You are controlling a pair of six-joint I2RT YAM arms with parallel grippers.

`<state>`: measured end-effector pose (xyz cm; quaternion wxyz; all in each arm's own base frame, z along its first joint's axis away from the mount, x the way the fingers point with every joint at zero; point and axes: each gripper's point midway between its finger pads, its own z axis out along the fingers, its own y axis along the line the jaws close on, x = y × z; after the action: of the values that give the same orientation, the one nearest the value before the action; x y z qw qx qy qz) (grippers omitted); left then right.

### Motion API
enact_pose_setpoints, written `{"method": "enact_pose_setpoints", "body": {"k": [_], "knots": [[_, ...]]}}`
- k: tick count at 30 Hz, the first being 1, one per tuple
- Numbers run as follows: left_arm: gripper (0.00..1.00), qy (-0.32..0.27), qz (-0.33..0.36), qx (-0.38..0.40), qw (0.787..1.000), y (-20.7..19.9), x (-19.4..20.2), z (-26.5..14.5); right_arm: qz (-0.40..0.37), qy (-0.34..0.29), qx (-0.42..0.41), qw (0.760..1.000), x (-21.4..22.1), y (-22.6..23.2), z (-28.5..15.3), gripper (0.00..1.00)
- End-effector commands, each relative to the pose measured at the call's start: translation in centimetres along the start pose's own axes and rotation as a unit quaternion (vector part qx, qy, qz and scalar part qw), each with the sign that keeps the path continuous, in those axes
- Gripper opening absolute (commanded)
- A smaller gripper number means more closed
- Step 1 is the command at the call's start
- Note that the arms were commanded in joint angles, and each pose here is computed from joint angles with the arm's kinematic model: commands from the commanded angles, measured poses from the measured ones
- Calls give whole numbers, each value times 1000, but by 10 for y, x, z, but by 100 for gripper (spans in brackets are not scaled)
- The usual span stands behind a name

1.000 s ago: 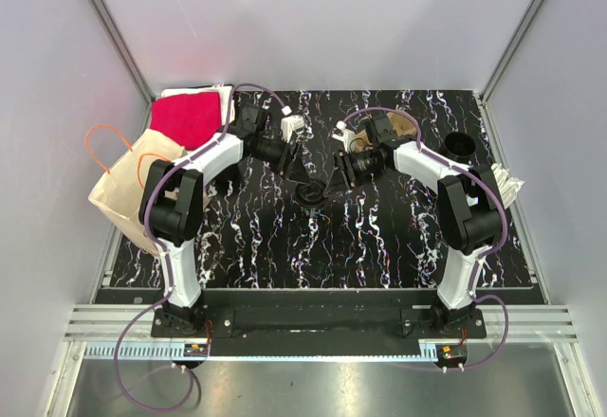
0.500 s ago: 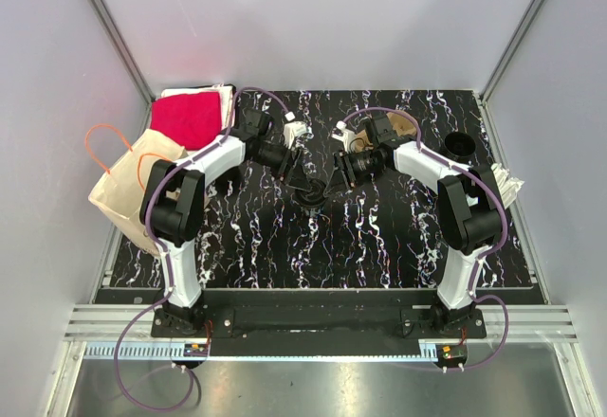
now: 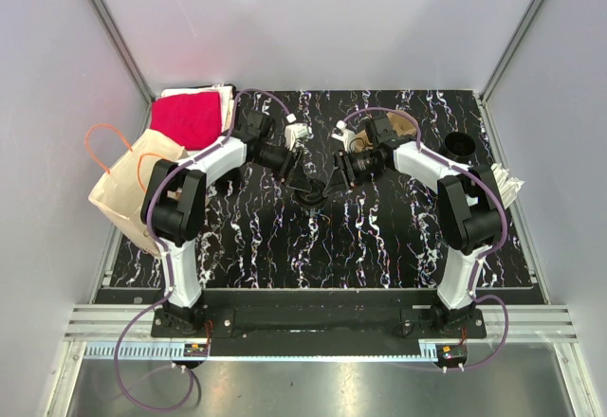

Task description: Pack the takeout coffee

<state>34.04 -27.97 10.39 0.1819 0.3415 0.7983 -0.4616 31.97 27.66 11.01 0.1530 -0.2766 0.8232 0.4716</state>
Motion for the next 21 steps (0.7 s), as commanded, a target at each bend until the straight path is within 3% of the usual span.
{"method": "enact_pose_setpoints", "body": {"k": [1, 21], "knots": [[64, -1, 12, -8, 1000, 7, 1, 5, 1, 0, -27, 1000, 2, 6, 6, 45], [64, -3, 11, -7, 1000, 6, 2, 4, 40, -8, -79, 996, 7, -1, 1, 44]]}}
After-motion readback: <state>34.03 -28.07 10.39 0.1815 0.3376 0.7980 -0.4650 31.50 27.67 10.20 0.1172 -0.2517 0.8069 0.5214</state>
